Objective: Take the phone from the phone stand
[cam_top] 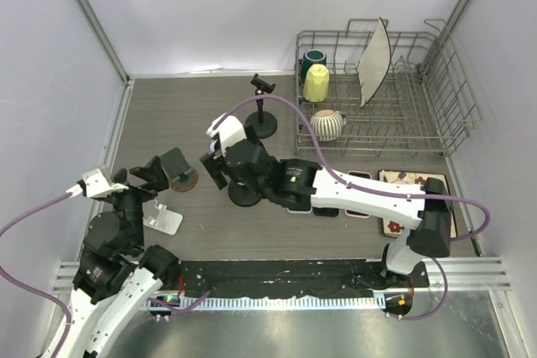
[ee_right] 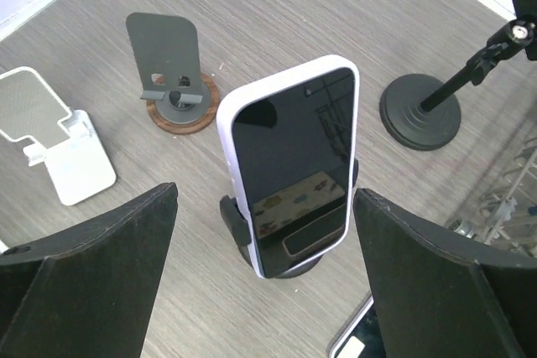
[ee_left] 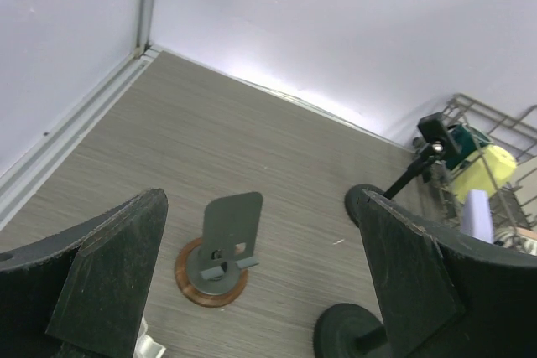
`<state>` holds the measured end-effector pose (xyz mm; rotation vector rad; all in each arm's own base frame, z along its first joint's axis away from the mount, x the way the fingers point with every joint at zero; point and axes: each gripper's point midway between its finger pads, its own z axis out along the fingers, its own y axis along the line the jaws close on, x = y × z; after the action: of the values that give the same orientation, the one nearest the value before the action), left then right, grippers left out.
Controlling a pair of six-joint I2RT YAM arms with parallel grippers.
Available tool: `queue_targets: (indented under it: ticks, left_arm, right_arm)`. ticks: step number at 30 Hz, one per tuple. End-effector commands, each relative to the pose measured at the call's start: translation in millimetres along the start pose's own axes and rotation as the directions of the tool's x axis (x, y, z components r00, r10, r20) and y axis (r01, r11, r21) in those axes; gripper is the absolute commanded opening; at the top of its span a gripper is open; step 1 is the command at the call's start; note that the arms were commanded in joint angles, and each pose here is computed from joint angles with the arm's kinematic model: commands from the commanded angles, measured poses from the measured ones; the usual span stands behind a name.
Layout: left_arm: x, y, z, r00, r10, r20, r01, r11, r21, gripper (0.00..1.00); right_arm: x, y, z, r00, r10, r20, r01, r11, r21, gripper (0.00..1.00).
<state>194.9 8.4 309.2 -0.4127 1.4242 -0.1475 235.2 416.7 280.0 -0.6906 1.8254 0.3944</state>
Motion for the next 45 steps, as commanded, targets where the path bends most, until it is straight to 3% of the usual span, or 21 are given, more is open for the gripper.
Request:
queue_targets:
  ticks: [1,17,21,29,35,45]
  left_arm:
    - [-15,11,2,0.997,0.0,0.079,0.005,0.998,-0.064,1.0]
    - [7,-7,9,0.998,0.065,-0.017,-0.065,0.998,0.01,1.0]
    - [13,-17,11,0.995,0.086,-0.043,-0.084,0.995,0.057,1.0]
    - [37,-59,11,0.982,0.156,-0.103,-0.121,0.95,0.289,1.0]
    - [64,-99,5,0.96,0.215,-0.178,-0.105,0.869,0.483,1.0]
    - [100,-151,-14,0.927,0.225,-0.301,0.051,0.717,0.695,0.99]
  right_arm:
    - [-33,-8,3,0.997,-0.034,0.071,0.025,0.991,0.132,0.91]
    - [-9,-14,41,0.989,-0.151,-0.009,0.143,0.914,0.38,0.81]
    - [-7,-19,34,0.989,-0.149,-0.009,0.141,0.916,0.376,0.6]
    - [-1,-20,10,0.99,-0.14,0.032,0.128,0.959,0.254,0.21]
    - [4,-35,-13,0.987,-0.122,0.104,0.101,0.978,0.184,0.01]
    - [9,-44,-40,0.957,0.072,0.28,-0.056,0.996,-0.064,0.01]
